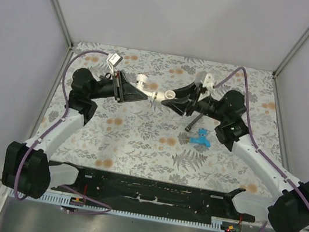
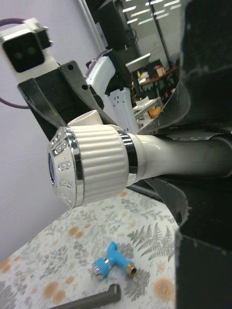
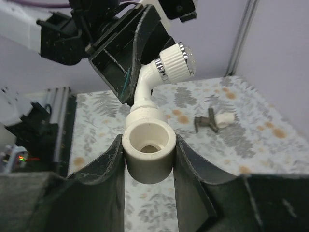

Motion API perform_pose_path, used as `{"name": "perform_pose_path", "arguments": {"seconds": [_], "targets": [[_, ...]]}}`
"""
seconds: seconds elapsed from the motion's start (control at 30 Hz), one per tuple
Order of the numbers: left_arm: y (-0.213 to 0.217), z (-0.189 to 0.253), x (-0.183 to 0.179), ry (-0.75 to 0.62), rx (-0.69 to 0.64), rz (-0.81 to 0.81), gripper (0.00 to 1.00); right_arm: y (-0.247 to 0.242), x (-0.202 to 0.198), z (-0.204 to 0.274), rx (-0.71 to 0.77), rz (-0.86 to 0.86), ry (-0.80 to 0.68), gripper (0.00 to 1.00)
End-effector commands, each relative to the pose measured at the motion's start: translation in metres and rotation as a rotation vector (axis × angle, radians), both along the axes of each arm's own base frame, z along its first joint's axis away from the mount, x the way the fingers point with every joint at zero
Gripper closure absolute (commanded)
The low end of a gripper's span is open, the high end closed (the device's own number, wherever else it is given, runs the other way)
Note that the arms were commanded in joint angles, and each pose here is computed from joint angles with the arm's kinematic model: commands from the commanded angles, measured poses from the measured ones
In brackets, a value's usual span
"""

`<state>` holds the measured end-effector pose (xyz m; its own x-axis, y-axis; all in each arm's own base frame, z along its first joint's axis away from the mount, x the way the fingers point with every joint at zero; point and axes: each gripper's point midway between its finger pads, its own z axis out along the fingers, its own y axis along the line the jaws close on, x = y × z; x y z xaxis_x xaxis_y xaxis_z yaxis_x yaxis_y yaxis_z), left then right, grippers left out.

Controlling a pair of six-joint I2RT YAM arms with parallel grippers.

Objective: Install the water faucets

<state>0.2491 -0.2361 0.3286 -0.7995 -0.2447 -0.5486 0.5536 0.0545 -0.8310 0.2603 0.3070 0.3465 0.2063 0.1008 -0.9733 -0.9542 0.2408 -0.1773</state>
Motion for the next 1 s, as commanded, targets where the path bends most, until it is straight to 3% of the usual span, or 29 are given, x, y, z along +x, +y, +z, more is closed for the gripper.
{"name": "perform_pose_path", "arguments": {"seconds": [0.0, 0.1, 0.2, 0.3, 0.4, 0.6, 0.8, 0.87, 0.97], "targets": [[0.001, 0.023, -0.01, -0.354, 0.042, 0.019, 0.98, 0.005, 0.019, 0.038, 0.215, -0.088, 0.621, 1.0], [0.005, 0.025, -0.017, -0.476, 0.061, 0.04, 0.98, 0.013, 0.026, 0.021, 0.25, -0.065, 0.898, 0.96], [0.008, 0.026, -0.023, -0.56, 0.077, 0.058, 0.98, 0.017, 0.037, 0.0, 0.257, -0.075, 1.074, 0.81], [0.008, 0.024, -0.024, -0.541, 0.074, 0.069, 0.98, 0.019, 0.042, -0.012, 0.247, -0.093, 1.115, 0.57], [0.009, 0.017, -0.022, -0.5, 0.074, 0.093, 0.98, 0.011, 0.049, -0.011, 0.244, -0.146, 1.073, 0.4], [0.012, -0.007, -0.002, -0.27, 0.107, 0.163, 0.98, -0.017, 0.059, -0.013, 0.151, -0.278, 0.85, 0.18], [0.011, -0.006, 0.014, -0.033, 0.022, 0.186, 0.98, -0.054, 0.067, -0.025, 0.012, -0.507, 0.693, 0.12], [0.01, -0.006, 0.02, 0.031, -0.001, 0.191, 0.98, -0.061, 0.058, -0.009, 0.004, -0.494, 0.594, 0.02], [0.009, -0.003, 0.024, 0.086, -0.045, 0.196, 0.98, -0.066, 0.037, -0.002, -0.005, -0.423, 0.382, 0.02]]}}
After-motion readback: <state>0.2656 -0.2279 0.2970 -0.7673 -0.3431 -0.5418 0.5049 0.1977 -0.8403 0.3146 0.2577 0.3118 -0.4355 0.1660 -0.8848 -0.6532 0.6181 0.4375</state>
